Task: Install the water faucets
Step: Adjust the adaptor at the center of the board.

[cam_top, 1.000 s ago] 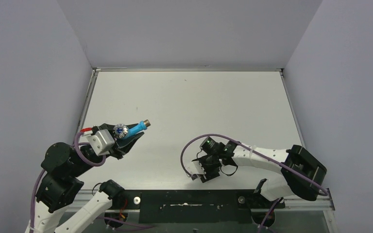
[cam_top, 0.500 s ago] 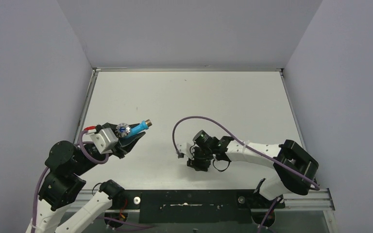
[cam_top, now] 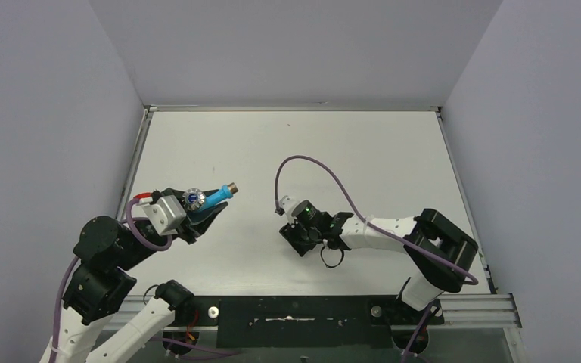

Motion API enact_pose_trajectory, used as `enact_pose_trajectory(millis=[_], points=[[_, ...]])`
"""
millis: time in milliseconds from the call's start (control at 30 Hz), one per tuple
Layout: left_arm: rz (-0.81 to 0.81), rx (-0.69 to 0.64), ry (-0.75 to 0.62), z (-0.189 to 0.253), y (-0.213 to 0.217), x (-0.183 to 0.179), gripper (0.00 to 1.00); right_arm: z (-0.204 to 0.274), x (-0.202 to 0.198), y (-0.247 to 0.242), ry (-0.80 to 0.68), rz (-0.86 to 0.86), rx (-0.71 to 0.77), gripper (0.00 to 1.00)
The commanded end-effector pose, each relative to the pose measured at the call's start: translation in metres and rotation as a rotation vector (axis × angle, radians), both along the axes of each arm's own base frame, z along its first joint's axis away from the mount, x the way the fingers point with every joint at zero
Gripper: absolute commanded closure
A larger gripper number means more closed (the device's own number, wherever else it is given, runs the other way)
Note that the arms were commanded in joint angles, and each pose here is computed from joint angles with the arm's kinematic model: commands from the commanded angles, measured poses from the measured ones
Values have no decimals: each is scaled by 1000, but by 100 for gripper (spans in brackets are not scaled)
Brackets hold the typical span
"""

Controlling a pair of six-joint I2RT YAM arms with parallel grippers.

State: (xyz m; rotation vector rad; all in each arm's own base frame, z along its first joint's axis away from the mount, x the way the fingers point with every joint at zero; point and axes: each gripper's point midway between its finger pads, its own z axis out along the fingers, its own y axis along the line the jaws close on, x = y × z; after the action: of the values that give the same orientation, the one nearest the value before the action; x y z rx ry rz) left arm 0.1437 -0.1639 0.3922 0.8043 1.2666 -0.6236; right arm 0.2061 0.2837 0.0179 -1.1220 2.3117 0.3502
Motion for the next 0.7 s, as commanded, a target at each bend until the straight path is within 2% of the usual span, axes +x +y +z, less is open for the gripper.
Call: enact_pose_trajectory(millis=[0,167,300,467,667], points=[[-6,-44,-54,19,-2,1,100,-10,1,-9,-34,-113,10,44],[-21,-49,-51,18,-6,3,100,-7,-1,-9,-82,-173,120,38],[-32,-47,-48,17,-10,5,100,-10,1,-11,-135,-219,183,40],[-38,-50,-45,17,-12,6,100,-14,5,-15,-168,-262,208,52],[-40,-56,-40,14,-13,5,100,-1,13,-10,-208,-252,229,75]])
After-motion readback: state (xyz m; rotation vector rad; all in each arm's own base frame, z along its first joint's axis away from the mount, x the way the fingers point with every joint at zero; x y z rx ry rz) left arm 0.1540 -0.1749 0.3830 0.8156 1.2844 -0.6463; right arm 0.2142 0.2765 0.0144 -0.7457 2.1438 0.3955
